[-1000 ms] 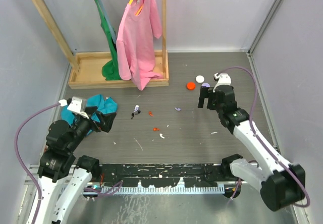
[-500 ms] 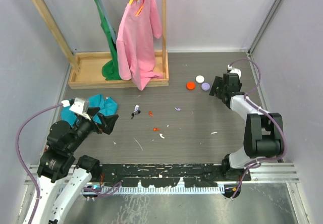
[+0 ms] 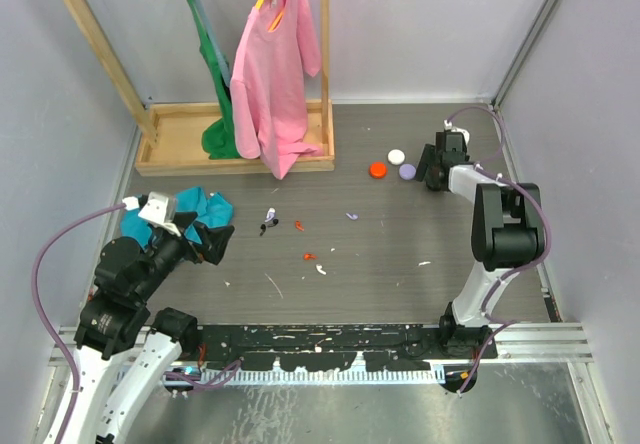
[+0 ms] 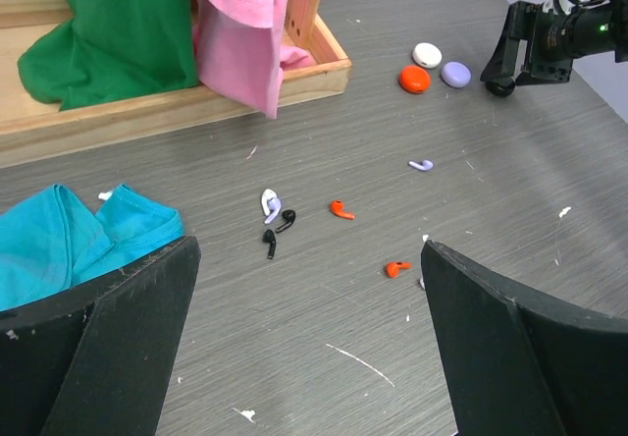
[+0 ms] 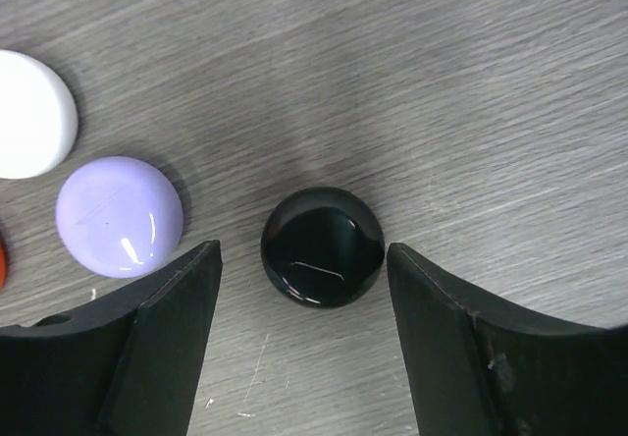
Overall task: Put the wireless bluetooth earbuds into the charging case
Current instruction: Pick up the charging case at the center of the board.
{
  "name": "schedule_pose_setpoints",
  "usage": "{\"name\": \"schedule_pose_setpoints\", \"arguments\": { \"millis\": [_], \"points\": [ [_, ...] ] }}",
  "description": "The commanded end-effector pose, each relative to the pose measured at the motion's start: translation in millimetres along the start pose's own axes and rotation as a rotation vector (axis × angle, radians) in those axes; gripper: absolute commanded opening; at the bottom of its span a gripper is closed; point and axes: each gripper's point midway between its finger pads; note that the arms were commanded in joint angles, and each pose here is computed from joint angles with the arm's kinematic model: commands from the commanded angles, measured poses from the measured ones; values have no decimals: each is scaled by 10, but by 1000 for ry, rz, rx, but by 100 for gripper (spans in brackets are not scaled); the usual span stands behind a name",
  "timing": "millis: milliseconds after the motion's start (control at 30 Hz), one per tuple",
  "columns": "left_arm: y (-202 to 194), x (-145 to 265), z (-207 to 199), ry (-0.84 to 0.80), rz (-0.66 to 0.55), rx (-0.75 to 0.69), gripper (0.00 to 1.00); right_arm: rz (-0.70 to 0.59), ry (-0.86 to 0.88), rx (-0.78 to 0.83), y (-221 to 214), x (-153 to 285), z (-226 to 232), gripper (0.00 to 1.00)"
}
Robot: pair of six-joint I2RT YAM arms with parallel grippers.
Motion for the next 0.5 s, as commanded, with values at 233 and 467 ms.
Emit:
{"name": "schedule_pose_setpoints", "arguments": {
  "millis": [233, 467],
  "points": [
    [108, -24, 44, 31, -44, -10, 98, 31, -67, 13, 29, -110, -105, 69],
    [150, -21, 88, 64, -66, 18, 98, 40, -56, 18, -22, -143, -84, 59]
  ]
}}
Point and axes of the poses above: each gripper's point midway between its finger pads, its own x axis back along the fingers, its own z axis along the line the jaws close on, y = z × x, and after that the axes turned 14 degrees about x, right-handed
